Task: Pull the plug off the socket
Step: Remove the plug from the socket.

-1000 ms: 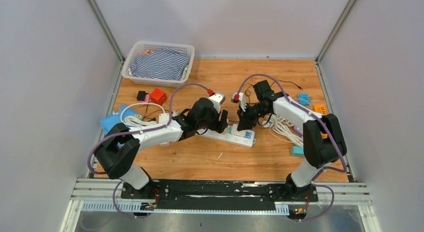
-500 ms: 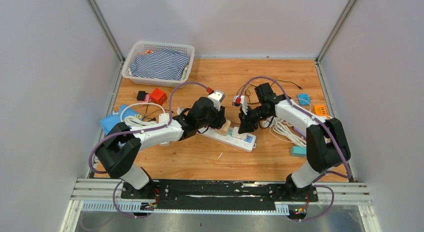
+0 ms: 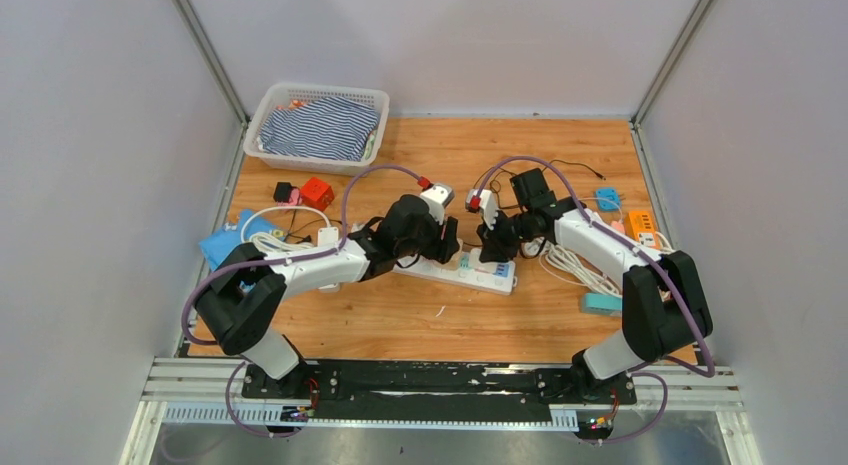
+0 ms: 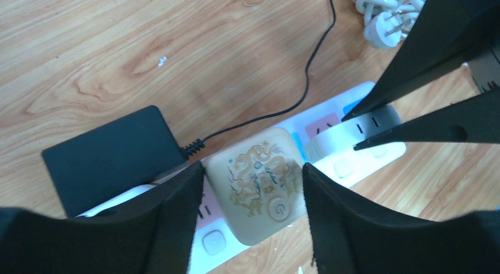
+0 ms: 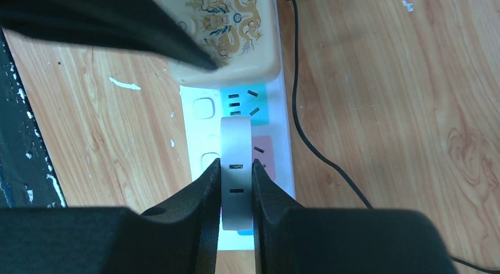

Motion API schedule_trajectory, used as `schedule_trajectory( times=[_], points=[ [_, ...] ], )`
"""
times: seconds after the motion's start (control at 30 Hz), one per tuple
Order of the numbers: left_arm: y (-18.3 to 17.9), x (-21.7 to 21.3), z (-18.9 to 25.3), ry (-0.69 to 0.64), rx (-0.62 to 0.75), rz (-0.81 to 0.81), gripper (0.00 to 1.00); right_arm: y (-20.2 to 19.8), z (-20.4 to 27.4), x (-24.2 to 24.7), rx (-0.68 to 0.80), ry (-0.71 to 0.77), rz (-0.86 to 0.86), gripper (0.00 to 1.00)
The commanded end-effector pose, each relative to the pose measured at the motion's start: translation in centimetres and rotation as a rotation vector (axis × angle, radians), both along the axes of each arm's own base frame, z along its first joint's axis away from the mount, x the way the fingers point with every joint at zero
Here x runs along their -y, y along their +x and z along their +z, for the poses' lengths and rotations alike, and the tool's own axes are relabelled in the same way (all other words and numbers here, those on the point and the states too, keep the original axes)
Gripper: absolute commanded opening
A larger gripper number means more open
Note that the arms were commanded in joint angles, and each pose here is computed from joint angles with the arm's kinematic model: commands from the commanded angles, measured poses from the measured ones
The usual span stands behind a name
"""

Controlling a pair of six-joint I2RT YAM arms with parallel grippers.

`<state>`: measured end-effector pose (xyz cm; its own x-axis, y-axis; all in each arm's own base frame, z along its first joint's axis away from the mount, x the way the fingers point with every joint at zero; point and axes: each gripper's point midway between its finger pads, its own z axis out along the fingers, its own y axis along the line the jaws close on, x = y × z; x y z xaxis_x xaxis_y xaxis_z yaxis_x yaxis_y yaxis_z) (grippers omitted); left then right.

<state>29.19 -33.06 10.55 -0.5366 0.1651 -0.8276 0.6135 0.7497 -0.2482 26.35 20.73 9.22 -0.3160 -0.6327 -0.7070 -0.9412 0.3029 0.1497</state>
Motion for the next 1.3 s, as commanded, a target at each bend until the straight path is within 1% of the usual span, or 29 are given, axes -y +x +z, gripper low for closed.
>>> schedule_trajectory(
  times=[0.0, 0.07, 0.13, 0.33, 0.53, 0.83, 0.97, 1.07, 1.17, 1.27],
  points=[
    [-1.3, 0.4, 0.9, -0.009, -0.01, -0.056, 0.68, 2.1, 1.8, -0.4, 0.098, 0.045, -0.028, 0.0],
    [-1.4, 0.2, 1.8, -0.022, 0.006, -0.053, 0.75, 2.1, 1.7, -0.4, 0.095, 0.045, -0.027, 0.0],
    [-1.7, 0.0, 1.9, -0.032, 0.003, -0.049, 0.77, 2.0, 1.8, -0.5, 0.089, 0.051, -0.026, 0.0],
    [-2.3, -0.1, 0.2, -0.02, -0.021, -0.003, 0.76, 1.9, 2.1, -0.7, 0.079, 0.067, -0.03, 0.0],
    [-1.4, -0.9, -0.4, 0.003, -0.002, 0.108, 0.75, 1.8, 2.4, -1.0, 0.072, 0.087, -0.028, 0.0],
    [-0.8, -0.4, -2.1, 0.023, -0.028, 0.179, 0.71, 1.4, 2.6, -1.4, 0.048, 0.119, -0.03, 0.0],
    [-0.4, -0.6, -2.6, 0.034, -0.023, 0.207, 0.62, 1.2, 2.4, -1.6, 0.039, 0.126, -0.024, 0.0],
    [-0.3, -0.6, -2.7, 0.042, -0.021, 0.21, 0.54, 0.9, 2.2, -1.7, 0.06, 0.119, 0.006, 0.0],
    [-0.3, -0.5, -3.1, 0.05, -0.025, 0.205, 0.4, -0.6, 2.7, -2.6, 0.076, 0.143, 0.085, 0.0],
    [-0.4, -0.4, -3.5, 0.058, -0.034, 0.193, 0.3, -2.3, 3.0, -3.7, 0.123, 0.148, 0.176, 0.0]
  ],
)
